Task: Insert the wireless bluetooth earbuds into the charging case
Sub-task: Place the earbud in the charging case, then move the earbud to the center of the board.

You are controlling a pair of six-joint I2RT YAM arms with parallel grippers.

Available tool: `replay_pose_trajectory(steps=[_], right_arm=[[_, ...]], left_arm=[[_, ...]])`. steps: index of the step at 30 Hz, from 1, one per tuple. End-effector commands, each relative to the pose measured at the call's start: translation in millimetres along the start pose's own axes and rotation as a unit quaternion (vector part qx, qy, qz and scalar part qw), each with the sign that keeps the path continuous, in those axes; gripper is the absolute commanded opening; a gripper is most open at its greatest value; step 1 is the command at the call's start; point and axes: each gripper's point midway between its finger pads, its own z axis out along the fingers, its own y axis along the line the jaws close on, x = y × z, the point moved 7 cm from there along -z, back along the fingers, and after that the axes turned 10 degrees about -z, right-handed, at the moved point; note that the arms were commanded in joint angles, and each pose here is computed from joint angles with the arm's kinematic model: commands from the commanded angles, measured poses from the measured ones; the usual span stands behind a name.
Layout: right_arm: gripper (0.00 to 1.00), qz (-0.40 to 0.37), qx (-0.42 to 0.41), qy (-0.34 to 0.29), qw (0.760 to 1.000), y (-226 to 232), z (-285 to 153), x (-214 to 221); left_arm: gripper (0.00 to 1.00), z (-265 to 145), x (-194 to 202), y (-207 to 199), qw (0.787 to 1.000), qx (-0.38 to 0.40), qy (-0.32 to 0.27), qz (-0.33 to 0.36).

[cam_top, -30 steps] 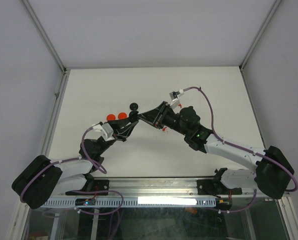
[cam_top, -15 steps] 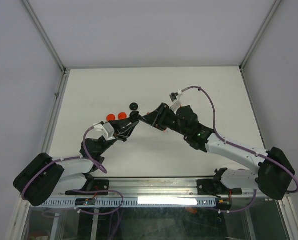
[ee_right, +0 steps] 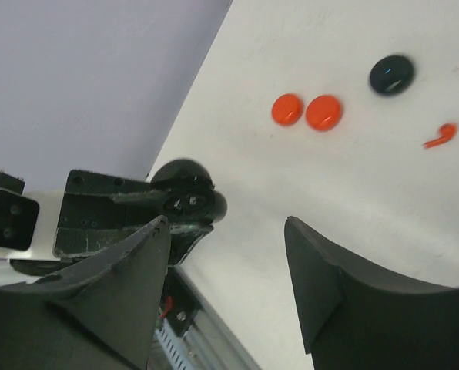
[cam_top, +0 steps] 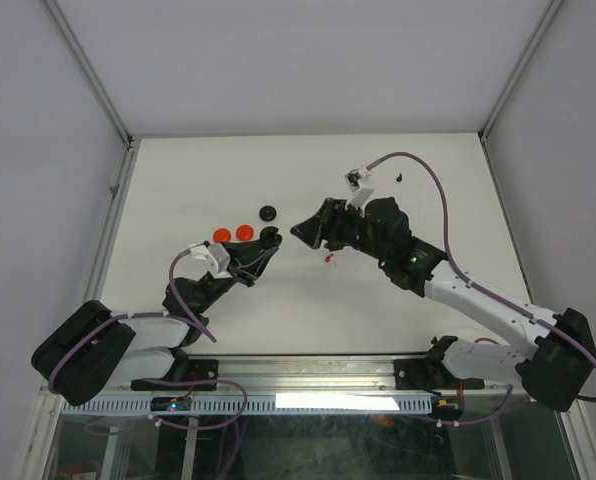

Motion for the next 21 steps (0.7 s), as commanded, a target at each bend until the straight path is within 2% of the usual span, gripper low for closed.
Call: replay_pose_trajectory(steps=[1, 7, 14, 21], right_arm=[[0.65, -0.102, 0.047, -0.026, 0.993, -13, -16, -39], [0.69, -0.141, 0.184, -0.007, 0.973, -80, -16, -53], [0.70, -0.147, 0.329, -0.005, 0.933, -164, -11, -68], [0.69, -0.137, 0.423, 0.002, 0.896, -249, 0, -91]], left_arm=[[0.00, -1, -35, -7, 0.995, 0.009, -0.102, -0.001], [0.00, -4, -17, -2, 0.999, -0.007, -0.046, -0.017], [0.00, -10, -5, 3, 0.999, -0.028, 0.010, -0.012], [0.00, -16, 3, 13, 0.997, -0.065, 0.042, 0.022]])
